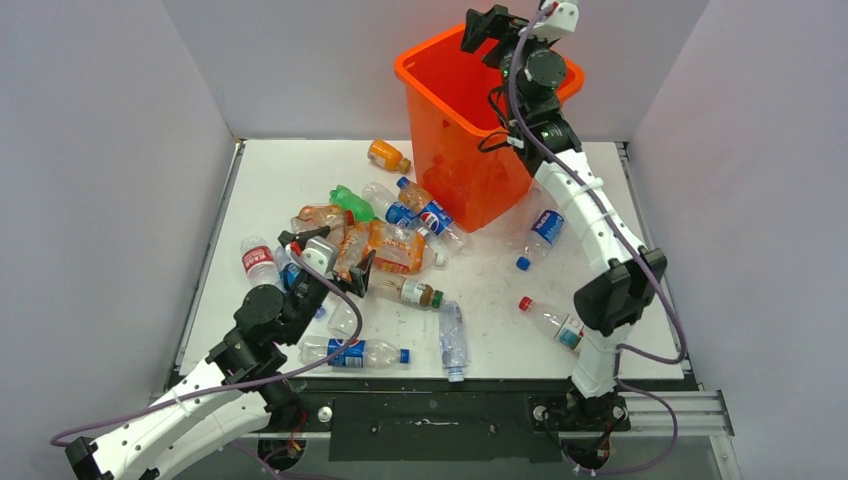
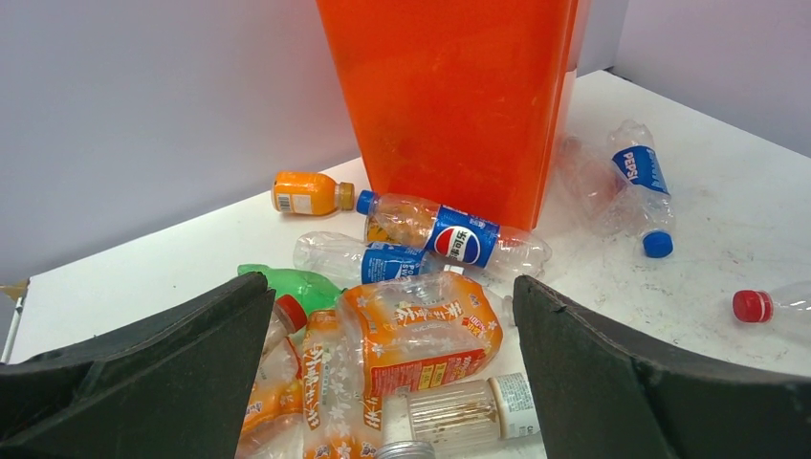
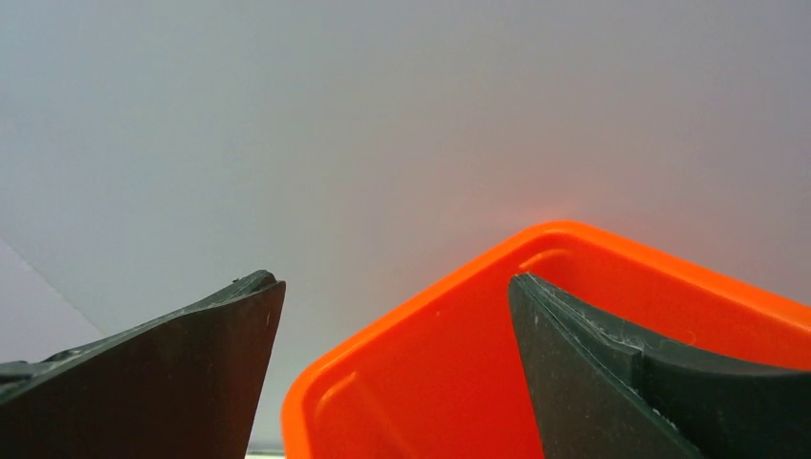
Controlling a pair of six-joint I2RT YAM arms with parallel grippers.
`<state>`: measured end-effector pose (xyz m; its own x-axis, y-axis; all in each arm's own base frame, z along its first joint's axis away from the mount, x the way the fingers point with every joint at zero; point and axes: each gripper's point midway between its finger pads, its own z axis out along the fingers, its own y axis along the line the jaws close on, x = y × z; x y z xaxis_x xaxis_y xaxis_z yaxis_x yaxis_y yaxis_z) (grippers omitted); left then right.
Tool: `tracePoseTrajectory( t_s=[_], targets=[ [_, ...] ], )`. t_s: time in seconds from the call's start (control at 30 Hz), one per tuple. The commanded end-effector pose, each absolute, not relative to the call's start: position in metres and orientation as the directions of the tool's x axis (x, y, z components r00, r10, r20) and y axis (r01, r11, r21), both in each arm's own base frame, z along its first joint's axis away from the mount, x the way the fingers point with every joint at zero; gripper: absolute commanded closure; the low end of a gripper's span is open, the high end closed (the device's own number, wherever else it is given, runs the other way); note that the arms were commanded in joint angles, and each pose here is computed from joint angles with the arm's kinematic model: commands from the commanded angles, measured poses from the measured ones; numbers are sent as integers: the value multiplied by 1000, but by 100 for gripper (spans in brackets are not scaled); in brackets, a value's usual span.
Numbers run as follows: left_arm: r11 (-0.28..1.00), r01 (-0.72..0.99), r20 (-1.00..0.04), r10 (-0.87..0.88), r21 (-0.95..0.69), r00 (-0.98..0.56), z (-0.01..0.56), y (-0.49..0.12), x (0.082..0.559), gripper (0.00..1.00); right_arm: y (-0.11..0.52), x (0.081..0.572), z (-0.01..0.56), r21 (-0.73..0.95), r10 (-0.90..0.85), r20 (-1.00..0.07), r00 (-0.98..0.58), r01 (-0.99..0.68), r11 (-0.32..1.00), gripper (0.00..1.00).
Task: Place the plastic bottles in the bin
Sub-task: Place the plastic bottle in the trash bin, then pick up the plastic bottle at the center of the board.
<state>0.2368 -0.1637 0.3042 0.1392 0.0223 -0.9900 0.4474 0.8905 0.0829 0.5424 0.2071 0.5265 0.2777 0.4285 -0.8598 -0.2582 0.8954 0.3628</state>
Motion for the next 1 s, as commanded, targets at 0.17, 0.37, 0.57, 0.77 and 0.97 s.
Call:
tracePoseTrajectory(
  t_s=[0.17,0.37,0.57,0.77,0.97],
  targets=[
    [911,408,-984,-6,69,179,316,-158,241,4,228,357,563,429,569,-789,234,-454,781,10],
    [902,420,-984,26,100,177,309,-162,239,4,233,296,415,479,507,-858,-79,-477,737,10],
    [896,444,-993,-44,8,106,309,-174,241,4,224,259,244,539,410,-834,-370,-383,750,10],
    [873,458,-984,-111,-164,-141,298,-187,233,4,221,235,167,572,360,-774,-521,-333,749,10],
    [814,530,-955,-94,-237,-281,282,-208,217,4,243,215,130,543,176,-723,-668,-392,743,10]
  ],
)
